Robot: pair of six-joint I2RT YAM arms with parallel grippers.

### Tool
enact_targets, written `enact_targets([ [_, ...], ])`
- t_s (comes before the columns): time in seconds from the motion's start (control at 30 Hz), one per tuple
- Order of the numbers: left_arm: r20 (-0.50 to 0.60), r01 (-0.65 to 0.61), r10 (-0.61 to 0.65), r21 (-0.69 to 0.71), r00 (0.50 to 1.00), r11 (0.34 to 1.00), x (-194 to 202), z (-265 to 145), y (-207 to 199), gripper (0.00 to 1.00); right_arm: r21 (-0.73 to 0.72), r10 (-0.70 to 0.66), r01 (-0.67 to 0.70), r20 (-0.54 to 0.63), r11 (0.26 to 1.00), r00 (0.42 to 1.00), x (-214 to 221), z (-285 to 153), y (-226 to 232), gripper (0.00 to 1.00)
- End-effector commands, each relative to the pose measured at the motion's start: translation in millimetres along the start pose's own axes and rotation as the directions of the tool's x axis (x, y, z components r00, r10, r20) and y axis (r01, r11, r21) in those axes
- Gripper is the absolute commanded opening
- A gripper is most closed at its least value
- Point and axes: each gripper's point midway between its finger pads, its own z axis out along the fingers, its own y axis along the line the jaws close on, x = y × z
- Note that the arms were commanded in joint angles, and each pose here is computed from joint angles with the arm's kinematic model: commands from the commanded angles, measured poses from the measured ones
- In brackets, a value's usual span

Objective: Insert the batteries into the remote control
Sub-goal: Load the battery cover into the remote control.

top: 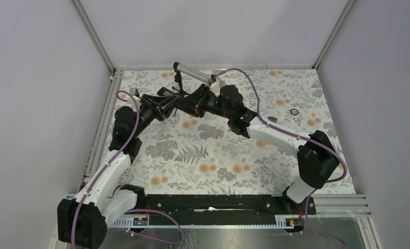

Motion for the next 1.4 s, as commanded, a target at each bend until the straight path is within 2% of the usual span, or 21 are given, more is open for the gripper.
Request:
enact_targets([
  [0.0,-0.142,-0.095,0.123,0.188,0.982,0.978,36,-18,-55,0.06,0.082,-0.058,0.055,0.034,0.995,0.998,-5,-2,-28,0.36],
  [0.17,-0.128,-0.108,0.129,0.159,0.983,0.981,25,-10,-46,0.06,-0.024,-0.194,0.195,0.048,0.981,0.98,-8,-25,-2,0.62],
  [0.4,-0.128,-0.144,0.157,0.103,0.979,0.984,17,-5,-28,0.06,-0.164,-0.318,0.32,0.037,0.933,0.947,-3,-50,33,0.84],
  [0.5,-0.168,-0.173,0.189,0.106,0.968,0.979,21,-4,-24,0.07,-0.219,-0.363,0.36,0.031,0.907,0.931,0,-64,39,0.89],
  [0.57,-0.229,-0.235,0.27,0.168,0.935,0.957,32,-6,-33,0.09,-0.261,-0.414,0.399,-0.003,0.879,0.91,6,-75,37,0.89],
  [0.67,-0.406,-0.353,0.436,0.265,0.803,0.897,63,-14,-37,0.11,-0.322,-0.531,0.476,-0.104,0.818,0.841,24,-89,24,0.87],
  [0.77,-0.465,-0.451,0.541,0.3,0.7,0.841,79,-24,-29,0.12,-0.309,-0.636,0.568,-0.199,0.763,0.745,36,-94,-1,0.83],
  [0.83,-0.495,-0.485,0.568,0.299,0.657,0.822,83,-28,-22,0.13,-0.309,-0.691,0.623,-0.215,0.719,0.69,38,-98,-9,0.82],
  [0.9,-0.516,-0.494,0.574,0.299,0.636,0.816,85,-29,-17,0.13,-0.338,-0.721,0.643,-0.21,0.687,0.66,42,-102,-7,0.78],
  [1.0,-0.52,-0.485,0.594,0.344,0.614,0.804,90,-31,-20,0.13,-0.372,-0.715,0.622,-0.215,0.689,0.665,47,-105,-3,0.71],
  [1.13,-0.532,-0.482,0.61,0.375,0.587,0.792,95,-32,-21,0.13,-0.386,-0.673,0.568,-0.235,0.727,0.701,50,-103,-7,0.58],
  [1.37,-0.544,-0.465,0.606,0.39,0.58,0.795,101,-31,-19,0.19,-0.429,-0.635,0.521,-0.183,0.738,0.75,43,-89,-3,0.52],
])
